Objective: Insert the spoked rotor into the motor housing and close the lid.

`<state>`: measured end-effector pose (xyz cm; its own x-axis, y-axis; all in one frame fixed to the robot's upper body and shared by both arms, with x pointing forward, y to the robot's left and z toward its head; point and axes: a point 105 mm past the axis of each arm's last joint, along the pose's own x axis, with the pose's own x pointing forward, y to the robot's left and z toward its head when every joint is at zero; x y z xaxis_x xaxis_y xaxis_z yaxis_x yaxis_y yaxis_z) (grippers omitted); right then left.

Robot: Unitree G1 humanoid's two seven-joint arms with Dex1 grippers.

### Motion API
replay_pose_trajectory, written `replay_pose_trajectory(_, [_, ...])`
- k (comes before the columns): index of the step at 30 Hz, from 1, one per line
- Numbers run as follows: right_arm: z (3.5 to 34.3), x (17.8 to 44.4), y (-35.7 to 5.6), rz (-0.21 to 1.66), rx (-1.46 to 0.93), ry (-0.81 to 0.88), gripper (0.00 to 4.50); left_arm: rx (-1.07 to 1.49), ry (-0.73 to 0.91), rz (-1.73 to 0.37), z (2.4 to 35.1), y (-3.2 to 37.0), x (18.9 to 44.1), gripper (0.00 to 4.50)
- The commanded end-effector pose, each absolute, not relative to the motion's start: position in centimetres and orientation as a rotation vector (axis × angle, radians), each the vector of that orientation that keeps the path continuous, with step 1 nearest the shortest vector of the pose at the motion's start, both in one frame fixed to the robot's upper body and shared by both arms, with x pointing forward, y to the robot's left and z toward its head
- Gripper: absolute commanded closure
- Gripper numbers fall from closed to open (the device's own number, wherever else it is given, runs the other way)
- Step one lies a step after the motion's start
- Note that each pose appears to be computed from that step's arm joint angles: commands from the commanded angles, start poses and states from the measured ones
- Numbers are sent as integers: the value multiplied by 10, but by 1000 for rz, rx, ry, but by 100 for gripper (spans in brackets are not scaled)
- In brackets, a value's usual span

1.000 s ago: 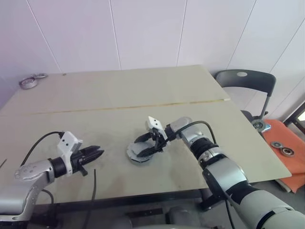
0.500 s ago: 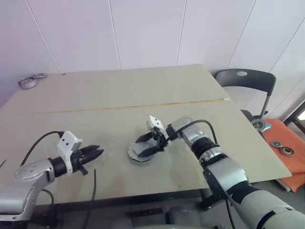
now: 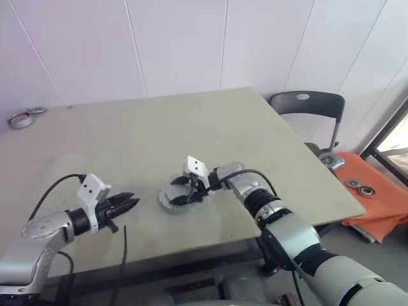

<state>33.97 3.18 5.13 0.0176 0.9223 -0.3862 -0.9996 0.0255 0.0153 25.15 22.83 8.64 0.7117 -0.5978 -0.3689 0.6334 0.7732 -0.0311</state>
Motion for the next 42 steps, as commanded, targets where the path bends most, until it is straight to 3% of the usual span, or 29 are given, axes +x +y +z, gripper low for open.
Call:
replay_pose_trajectory(1, [62,357,24,1440,-338,294,144,125,330,-688,97,226,255,327])
replay_pose_trajectory(32, [66,386,23,1180,-384,228,144,119,322,-700,97,220,260,327])
replay_pose_trajectory(38, [41,344,20,1517,-451,367,144,120,318,-701,97,220,261,327])
replay_pose_trajectory(42, [30,339,16,1528,-475,421,144,119,315,-698,97,218,262,327])
